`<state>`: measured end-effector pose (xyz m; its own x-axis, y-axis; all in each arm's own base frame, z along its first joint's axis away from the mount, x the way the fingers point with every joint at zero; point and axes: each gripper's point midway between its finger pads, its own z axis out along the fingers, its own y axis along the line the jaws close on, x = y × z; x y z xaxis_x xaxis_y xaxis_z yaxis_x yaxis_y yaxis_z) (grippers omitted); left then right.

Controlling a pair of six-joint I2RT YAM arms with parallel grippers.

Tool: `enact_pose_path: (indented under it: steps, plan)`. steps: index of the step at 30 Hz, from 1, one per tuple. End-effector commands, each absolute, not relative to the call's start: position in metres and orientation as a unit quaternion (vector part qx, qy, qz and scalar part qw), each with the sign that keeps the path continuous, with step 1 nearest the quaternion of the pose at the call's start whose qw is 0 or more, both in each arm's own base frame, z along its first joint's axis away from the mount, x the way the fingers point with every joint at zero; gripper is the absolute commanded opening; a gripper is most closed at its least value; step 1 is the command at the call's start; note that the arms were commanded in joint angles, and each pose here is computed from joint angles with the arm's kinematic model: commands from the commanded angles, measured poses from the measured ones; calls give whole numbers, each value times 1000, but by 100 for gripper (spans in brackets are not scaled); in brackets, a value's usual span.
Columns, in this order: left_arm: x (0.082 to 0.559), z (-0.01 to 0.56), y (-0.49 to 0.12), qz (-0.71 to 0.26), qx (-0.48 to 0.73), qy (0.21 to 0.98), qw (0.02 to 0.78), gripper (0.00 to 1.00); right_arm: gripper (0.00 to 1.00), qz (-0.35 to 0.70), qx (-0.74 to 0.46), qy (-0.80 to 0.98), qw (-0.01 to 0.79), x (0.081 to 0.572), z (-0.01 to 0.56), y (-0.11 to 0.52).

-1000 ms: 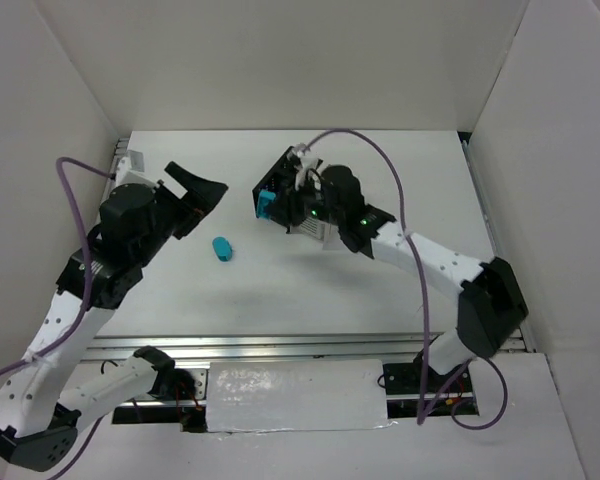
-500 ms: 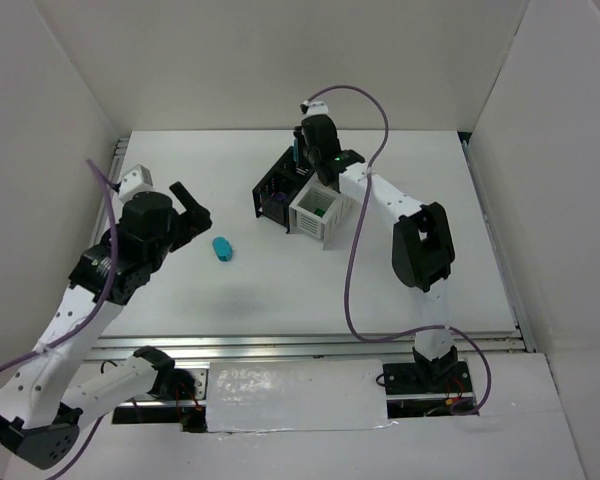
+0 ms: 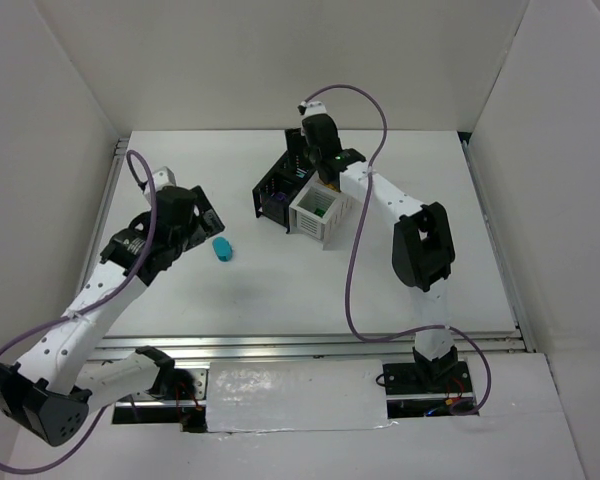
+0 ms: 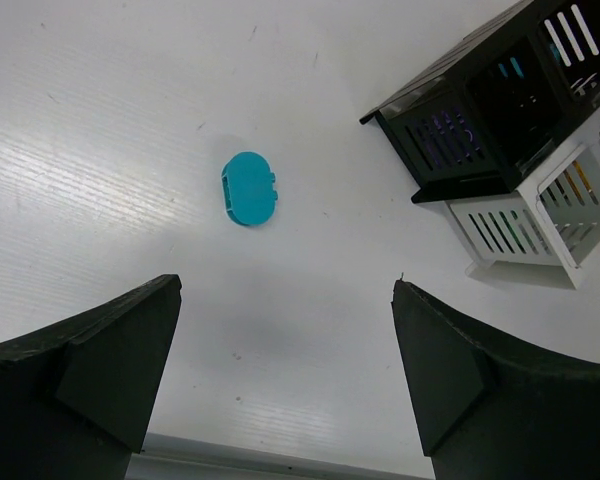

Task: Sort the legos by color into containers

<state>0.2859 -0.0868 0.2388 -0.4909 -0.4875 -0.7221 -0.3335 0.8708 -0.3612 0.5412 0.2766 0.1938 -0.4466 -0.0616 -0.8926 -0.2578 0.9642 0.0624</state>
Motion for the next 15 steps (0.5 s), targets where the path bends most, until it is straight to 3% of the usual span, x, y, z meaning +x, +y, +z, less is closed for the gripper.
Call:
enact_pose_path:
  steps: [1,6,10,14,15]
  plan:
    - [296,236,-90,-91,-238,856,449,100,75,109,-90,824,548,537,240,278]
    - [305,211,-98,-85,-230,869,430,100,77,147,-77,815,555,517,269,277]
    - [317,175,-104,-61,-230,889,390,100,78,229,-62,783,575,462,329,270]
    - [328,146,-107,-41,-235,903,358,99,81,287,-81,787,540,407,335,274]
    - [330,140,-105,-34,-240,904,353,99,99,292,-82,798,521,394,319,274]
